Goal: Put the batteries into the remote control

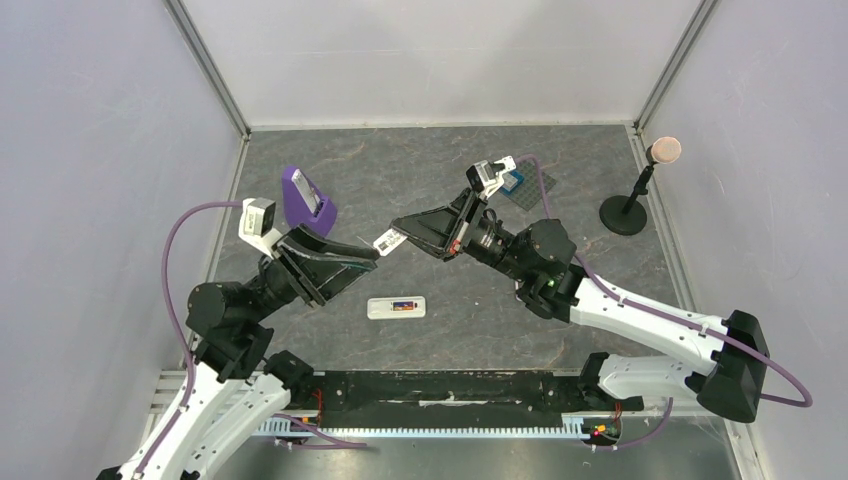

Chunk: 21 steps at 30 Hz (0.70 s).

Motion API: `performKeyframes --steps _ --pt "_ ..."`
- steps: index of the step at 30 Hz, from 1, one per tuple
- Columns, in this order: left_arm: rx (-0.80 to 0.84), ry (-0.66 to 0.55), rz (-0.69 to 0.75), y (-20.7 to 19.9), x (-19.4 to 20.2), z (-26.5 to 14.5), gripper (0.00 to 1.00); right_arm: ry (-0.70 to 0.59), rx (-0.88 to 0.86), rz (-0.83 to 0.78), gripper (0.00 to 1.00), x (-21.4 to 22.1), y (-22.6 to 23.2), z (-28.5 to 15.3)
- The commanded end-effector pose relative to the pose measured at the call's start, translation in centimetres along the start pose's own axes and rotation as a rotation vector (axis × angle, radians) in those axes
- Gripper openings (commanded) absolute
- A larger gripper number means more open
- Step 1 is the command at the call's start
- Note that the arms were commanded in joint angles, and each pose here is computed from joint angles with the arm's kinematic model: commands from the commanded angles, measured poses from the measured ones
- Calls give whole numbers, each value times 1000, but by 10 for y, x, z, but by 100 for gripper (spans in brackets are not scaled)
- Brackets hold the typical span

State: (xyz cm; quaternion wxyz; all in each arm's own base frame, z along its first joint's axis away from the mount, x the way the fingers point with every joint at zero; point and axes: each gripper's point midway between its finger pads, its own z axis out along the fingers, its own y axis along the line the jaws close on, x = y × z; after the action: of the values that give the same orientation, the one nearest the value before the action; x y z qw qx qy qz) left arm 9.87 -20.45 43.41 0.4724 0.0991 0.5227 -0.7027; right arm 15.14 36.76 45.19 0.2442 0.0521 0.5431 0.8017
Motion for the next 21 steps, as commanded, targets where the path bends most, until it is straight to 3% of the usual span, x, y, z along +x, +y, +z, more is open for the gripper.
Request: performKeyframes --steps 1,9,21 --pt "76 2 28 -16 -4 3 43 -9 -69 -51 0 -4 31 2" --pt "76 -3 23 -14 -7 9 41 -7 -64 -52 0 -4 29 2" --pt "85 3 34 -12 -6 10 21 -7 -55 -36 0 -3 26 2"
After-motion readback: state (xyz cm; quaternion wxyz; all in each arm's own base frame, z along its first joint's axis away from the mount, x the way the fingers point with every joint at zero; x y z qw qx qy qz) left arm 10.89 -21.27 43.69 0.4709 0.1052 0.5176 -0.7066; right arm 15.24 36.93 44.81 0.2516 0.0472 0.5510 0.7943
